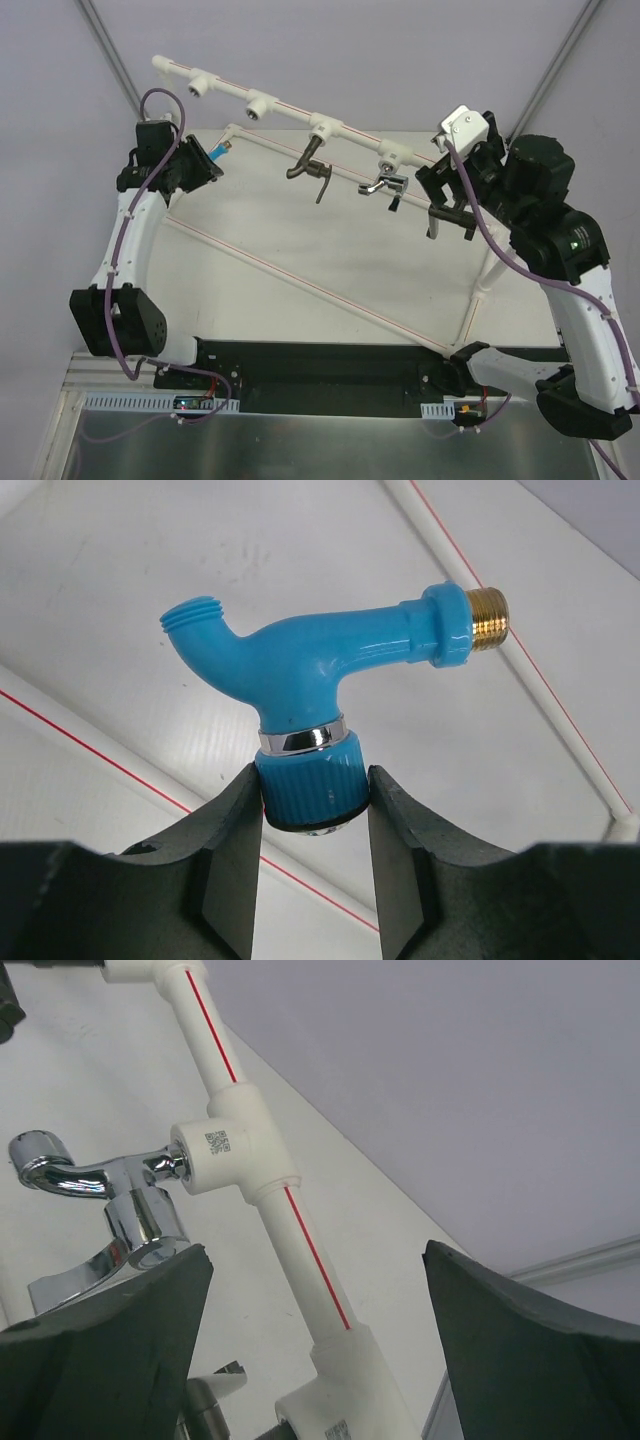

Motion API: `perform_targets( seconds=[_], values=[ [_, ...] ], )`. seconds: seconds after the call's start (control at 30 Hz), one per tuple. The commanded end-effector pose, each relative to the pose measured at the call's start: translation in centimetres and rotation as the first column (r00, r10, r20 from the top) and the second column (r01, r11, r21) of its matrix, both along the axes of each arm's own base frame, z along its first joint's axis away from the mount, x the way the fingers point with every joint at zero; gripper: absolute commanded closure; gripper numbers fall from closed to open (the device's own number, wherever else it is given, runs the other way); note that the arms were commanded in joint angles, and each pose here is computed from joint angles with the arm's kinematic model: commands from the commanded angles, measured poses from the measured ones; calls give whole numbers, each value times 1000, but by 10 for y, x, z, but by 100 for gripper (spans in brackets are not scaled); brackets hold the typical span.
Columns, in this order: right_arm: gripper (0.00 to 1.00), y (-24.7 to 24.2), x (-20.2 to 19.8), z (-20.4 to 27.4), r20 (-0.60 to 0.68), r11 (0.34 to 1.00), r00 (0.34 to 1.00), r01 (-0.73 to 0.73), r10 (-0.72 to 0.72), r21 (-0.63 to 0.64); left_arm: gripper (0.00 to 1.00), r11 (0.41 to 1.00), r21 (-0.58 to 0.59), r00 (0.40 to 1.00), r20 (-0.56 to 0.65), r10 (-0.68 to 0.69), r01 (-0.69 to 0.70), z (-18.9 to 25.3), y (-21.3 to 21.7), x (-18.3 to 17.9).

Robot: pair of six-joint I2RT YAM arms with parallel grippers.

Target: Install the water faucets

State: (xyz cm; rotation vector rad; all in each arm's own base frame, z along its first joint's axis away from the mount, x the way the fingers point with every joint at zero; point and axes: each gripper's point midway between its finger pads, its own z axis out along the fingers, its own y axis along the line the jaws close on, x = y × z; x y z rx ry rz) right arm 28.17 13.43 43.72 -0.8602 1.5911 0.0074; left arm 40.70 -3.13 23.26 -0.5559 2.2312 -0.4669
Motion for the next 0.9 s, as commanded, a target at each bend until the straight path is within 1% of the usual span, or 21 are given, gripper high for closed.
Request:
perform_targets(
  seconds=[0.0,0.03,0.1,0.13,0.17,0.2,0.23,0.27,0.33,0.37,0.47,0.5,0.53,0.6,0.63,0.77,0.87],
  values=[
    [10,2,-25,42,108,995,991,-88,83,44,100,986,-71,986,81,-144,150,42,-36,-37],
    [10,10,-33,48,117,987,983,-151,145,49,100,980,-73,979,108,-175,184,51,-42,-43],
    [10,21,-41,51,122,972,968,-228,220,55,100,963,-79,954,181,-239,257,76,-56,-62],
    [10,35,-48,52,118,949,946,-309,301,65,100,956,-79,944,204,-261,282,82,-61,-70],
    [10,42,-52,53,115,934,933,-349,340,72,100,950,-72,927,249,-279,305,97,-64,-82],
    [10,48,-54,51,106,920,921,-384,375,78,100,929,-75,905,269,-331,362,103,-78,-94],
    [10,61,-58,48,91,891,893,-447,440,82,100,920,-75,894,281,-350,384,107,-83,-102],
    [10,67,-58,47,85,878,881,-471,465,84,100,903,-67,868,315,-384,424,118,-94,-118],
    [10,86,-58,38,53,846,850,-528,525,82,100,884,-64,845,332,-420,464,124,-105,-135],
    [10,92,-59,39,52,835,839,-545,542,82,100,864,-58,820,352,-452,501,130,-115,-148],
    [10,121,-61,28,20,792,794,-607,607,59,100,825,-49,776,375,-507,563,137,-131,-170],
    [11,128,-62,29,23,783,785,-619,619,52,100,802,-45,753,379,-538,595,138,-139,-178],
    [11,142,-63,25,11,763,764,-645,645,47,100,796,-39,745,381,-547,604,139,-141,-183],
    [10,154,-66,28,17,741,743,-669,669,46,100,777,-25,721,392,-571,629,142,-145,-194],
    [11,167,-67,22,2,725,726,-687,688,48,100,773,-20,715,395,-577,635,143,-145,-197],
    [12,194,-63,19,-1,709,710,-702,704,64,100,761,2,693,412,-592,649,147,-144,-211],
    [13,212,-61,16,4,692,695,-717,719,84,100,748,4,685,397,-611,664,141,-145,-216]
  ],
)
